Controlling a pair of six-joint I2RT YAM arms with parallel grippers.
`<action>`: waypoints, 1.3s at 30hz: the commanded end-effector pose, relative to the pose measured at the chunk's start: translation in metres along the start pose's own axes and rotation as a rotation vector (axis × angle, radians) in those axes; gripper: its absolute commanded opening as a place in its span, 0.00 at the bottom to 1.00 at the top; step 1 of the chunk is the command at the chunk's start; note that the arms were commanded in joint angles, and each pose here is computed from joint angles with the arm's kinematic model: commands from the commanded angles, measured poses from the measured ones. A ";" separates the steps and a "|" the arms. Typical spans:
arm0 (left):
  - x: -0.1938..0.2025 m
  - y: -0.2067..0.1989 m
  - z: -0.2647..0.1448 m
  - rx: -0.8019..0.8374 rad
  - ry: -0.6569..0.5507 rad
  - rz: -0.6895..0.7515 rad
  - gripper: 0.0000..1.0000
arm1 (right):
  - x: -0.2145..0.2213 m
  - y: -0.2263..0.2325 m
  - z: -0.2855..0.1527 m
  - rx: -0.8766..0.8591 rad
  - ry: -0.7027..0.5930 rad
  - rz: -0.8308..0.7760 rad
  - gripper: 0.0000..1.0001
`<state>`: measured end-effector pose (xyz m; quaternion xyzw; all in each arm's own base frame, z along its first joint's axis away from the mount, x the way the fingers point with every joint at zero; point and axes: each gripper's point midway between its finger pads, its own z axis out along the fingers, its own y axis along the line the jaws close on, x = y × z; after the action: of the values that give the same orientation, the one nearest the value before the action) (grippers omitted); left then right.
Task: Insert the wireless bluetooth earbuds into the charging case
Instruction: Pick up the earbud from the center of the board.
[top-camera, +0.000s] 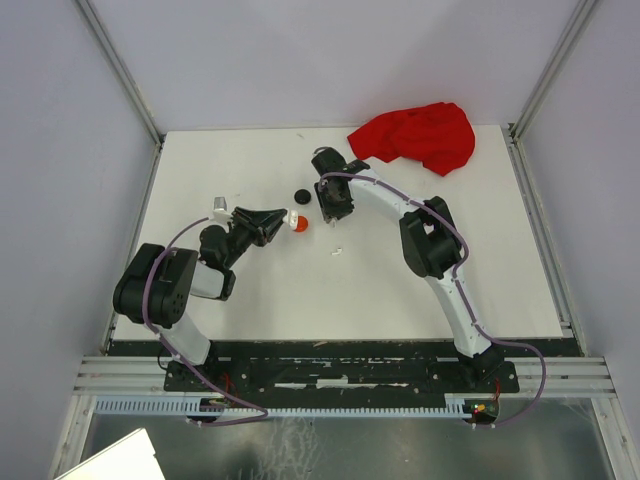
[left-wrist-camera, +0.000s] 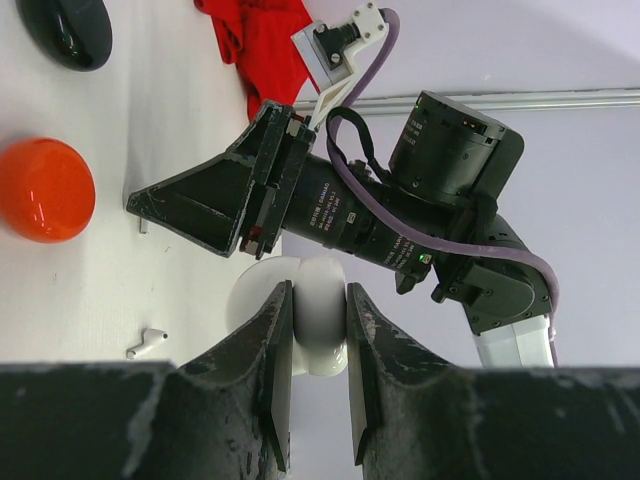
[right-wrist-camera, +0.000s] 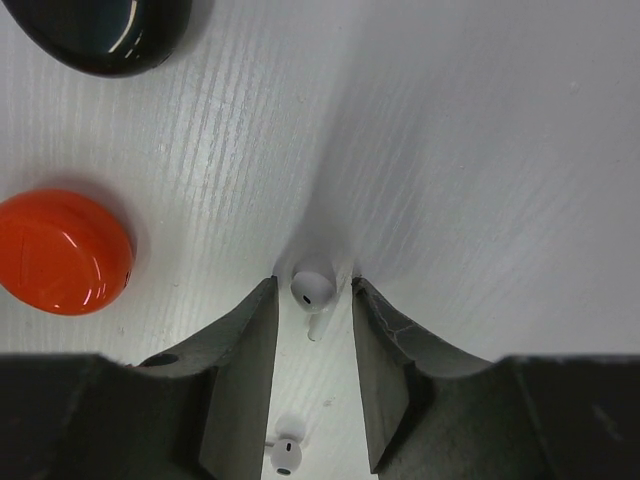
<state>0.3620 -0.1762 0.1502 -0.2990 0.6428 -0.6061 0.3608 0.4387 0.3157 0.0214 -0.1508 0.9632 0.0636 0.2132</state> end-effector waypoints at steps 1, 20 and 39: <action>-0.002 -0.019 0.000 0.075 0.002 0.006 0.03 | -0.007 0.007 -0.002 -0.013 -0.013 0.007 0.43; -0.002 -0.019 0.000 0.074 0.003 0.004 0.03 | -0.004 0.007 0.000 -0.011 0.002 0.002 0.34; -0.002 -0.015 0.000 0.066 0.003 0.003 0.03 | -0.030 0.001 -0.025 -0.003 -0.142 -0.064 0.10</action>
<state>0.3626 -0.1751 0.1530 -0.2970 0.6389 -0.6086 0.3650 0.4403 0.3173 0.0211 -0.1608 0.9617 0.0634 0.2127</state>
